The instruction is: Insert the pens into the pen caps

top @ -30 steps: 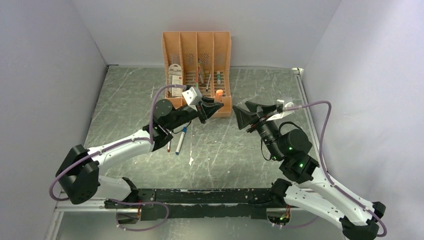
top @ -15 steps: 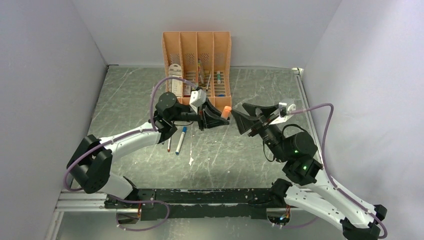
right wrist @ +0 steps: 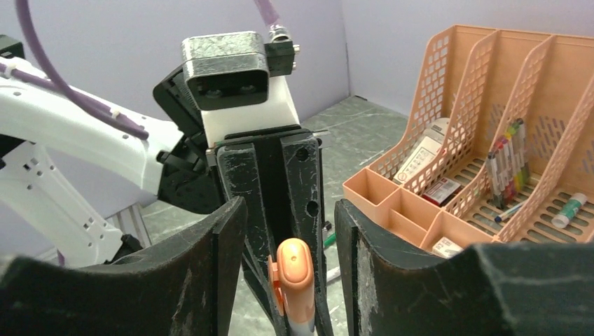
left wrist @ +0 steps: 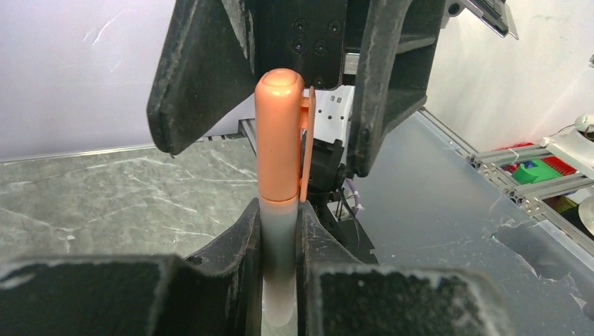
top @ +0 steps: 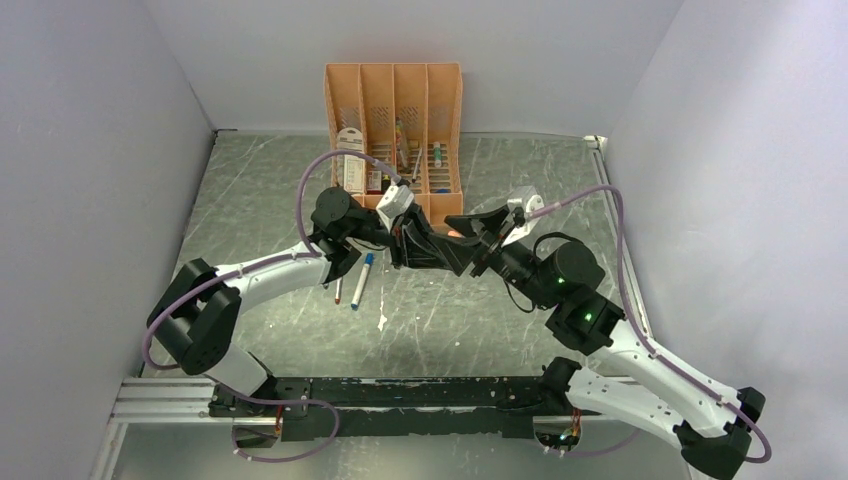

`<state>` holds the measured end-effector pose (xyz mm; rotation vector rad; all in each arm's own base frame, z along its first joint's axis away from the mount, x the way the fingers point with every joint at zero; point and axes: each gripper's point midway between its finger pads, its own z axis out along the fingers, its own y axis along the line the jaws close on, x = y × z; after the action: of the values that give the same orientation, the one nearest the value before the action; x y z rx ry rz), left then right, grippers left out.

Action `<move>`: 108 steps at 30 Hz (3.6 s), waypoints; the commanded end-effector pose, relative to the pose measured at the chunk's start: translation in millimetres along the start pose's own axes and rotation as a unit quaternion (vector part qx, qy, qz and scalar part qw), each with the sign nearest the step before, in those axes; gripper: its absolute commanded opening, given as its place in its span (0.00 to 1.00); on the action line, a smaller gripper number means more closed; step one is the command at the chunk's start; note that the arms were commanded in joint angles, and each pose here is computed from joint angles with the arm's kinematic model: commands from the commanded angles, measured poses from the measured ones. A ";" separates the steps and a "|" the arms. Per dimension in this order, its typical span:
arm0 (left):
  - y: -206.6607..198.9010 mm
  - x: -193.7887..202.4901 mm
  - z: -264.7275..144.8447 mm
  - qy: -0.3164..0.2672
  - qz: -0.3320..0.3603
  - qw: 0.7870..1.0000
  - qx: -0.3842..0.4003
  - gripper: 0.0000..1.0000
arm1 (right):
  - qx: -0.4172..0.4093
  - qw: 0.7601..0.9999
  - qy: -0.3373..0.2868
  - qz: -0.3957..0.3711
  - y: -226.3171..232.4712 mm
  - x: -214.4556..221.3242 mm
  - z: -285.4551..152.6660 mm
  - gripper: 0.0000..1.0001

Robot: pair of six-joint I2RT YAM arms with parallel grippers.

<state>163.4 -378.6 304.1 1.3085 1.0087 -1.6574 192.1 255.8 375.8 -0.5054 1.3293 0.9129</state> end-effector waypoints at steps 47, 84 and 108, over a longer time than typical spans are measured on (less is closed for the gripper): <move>21.6 -65.9 -5.9 -0.068 -0.017 0.997 0.044 0.07 | 0.005 0.987 0.143 0.078 -0.8 101.6 -28.6 0.00; 39.7 -73.9 -15.9 -0.067 -0.017 0.998 0.000 0.07 | 0.088 0.975 0.140 0.149 -21.7 141.0 -42.3 0.18; 102.9 165.5 -188.1 0.158 -0.194 0.742 -0.622 0.08 | 0.251 0.957 0.047 0.140 -81.7 113.1 -88.0 0.61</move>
<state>296.8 -301.8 136.4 0.5747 2.0082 -0.8504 200.4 171.4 250.4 0.0268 1.6342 0.7715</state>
